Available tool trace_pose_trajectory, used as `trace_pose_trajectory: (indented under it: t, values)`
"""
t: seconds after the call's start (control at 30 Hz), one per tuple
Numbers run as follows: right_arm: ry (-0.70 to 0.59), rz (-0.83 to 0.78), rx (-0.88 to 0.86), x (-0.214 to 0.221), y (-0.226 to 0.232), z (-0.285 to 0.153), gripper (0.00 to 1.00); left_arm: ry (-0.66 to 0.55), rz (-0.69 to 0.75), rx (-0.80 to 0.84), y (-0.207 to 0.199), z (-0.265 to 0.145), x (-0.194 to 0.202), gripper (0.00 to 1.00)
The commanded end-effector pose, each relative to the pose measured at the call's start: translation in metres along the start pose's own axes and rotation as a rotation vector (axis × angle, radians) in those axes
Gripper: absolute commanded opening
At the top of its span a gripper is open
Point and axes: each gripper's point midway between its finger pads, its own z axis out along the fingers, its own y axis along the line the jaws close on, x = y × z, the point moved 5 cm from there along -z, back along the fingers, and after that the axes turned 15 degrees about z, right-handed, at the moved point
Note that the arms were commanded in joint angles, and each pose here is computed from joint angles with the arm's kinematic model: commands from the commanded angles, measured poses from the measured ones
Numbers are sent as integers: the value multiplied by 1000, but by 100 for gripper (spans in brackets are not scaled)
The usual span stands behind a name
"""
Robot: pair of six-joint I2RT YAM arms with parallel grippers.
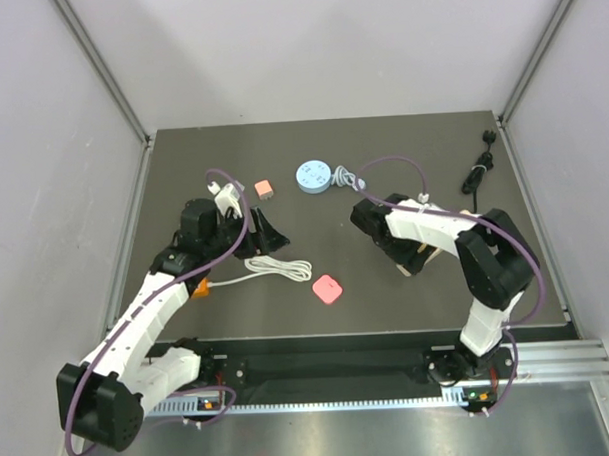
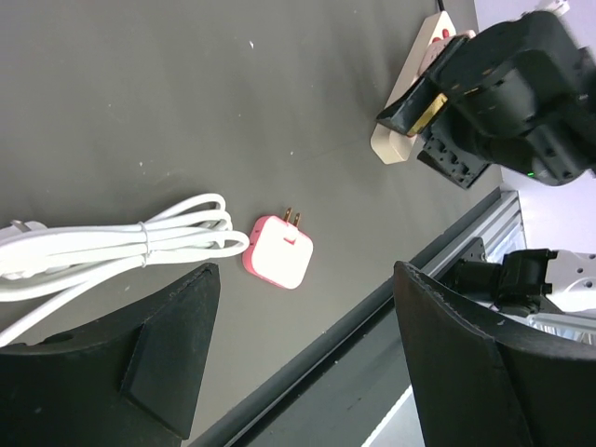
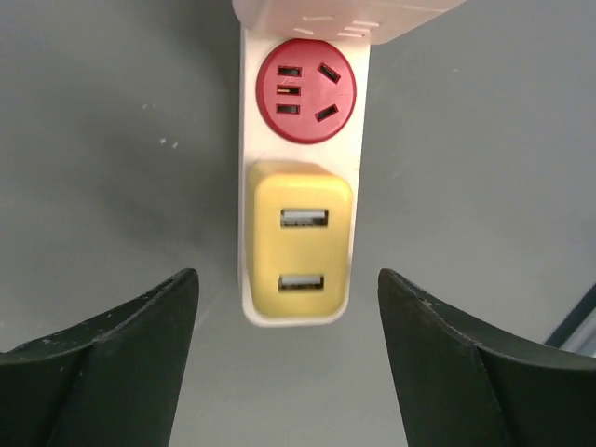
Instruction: Insert the plug
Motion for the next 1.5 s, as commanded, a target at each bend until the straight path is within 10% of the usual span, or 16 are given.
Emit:
trace_pose_trajectory:
  t: [0.0, 0.33, 0.43, 0.83, 1.47]
  values:
    - [33, 37, -83, -24, 6, -32, 77, -65, 50, 14, -12, -11, -19, 79]
    - [49, -222, -424, -70, 14, -94, 82, -61, 85, 2, -18, -24, -26, 79]
    - [111, -384, -641, -72, 20, -121, 99, -63, 100, -2, -21, -27, -31, 79]
    - [361, -696, -1185, -31, 35, -170, 100, -118, 97, -184, 2, -12, -64, 78]
    - [290, -764, -1194, -11, 4, -123, 100, 75, 53, -647, 133, 87, -109, 72]
